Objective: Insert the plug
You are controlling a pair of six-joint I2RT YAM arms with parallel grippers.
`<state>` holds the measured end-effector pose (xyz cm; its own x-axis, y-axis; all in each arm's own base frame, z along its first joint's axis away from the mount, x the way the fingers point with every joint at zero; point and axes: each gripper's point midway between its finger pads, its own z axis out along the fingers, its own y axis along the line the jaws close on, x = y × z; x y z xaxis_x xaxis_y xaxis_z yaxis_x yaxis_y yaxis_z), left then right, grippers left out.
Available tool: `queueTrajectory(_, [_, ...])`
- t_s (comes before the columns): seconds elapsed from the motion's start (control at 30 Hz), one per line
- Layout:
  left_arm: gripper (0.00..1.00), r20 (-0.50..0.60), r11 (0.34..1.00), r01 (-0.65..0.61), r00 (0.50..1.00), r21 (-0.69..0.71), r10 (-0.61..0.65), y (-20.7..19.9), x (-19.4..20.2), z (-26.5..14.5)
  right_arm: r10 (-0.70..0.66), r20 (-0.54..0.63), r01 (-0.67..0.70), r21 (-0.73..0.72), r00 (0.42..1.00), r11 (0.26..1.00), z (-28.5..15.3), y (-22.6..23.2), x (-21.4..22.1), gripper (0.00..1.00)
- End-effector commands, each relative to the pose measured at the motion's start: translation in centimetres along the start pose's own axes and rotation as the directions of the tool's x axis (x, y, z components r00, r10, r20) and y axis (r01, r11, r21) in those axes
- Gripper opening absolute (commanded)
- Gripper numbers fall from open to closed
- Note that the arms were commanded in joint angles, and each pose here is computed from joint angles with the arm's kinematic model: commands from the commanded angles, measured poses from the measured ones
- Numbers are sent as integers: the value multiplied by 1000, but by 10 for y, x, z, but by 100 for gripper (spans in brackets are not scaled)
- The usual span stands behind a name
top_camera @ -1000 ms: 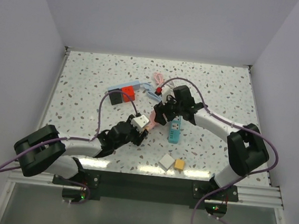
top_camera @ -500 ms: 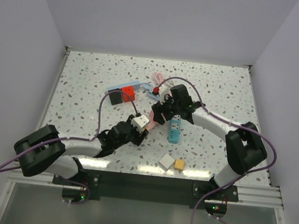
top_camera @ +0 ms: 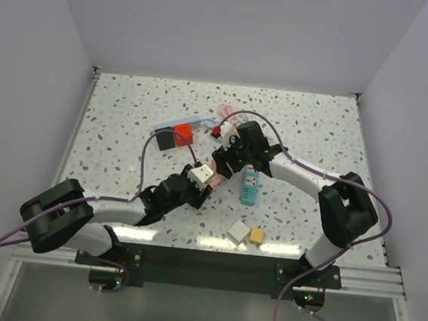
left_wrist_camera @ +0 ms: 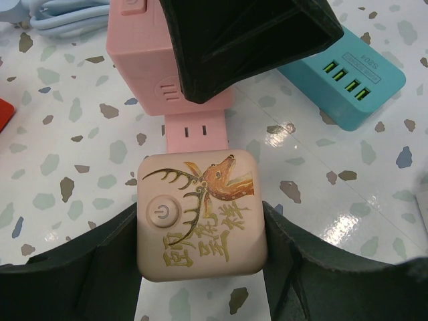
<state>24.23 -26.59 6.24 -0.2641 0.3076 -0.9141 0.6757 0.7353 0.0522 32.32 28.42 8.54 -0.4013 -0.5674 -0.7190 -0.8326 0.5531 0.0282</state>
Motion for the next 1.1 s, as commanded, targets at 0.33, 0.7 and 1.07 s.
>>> queueTrajectory(0.33, [0, 10, 999, 47, 999, 6, -47, -5, -10, -10, 64, -131, -59, 43, 989, 997, 9, 3, 42, 0])
queueTrajectory(0.7, [0, 47, 992, 96, 995, -85, -93, 13, -19, -19, 55, -196, -40, 77, 979, 996, 18, 23, 65, 0])
queueTrajectory(1.07, [0, 27, 991, 95, 995, -95, -93, 15, -13, -18, 66, -266, -55, 49, 962, 997, 37, 43, 84, 0])
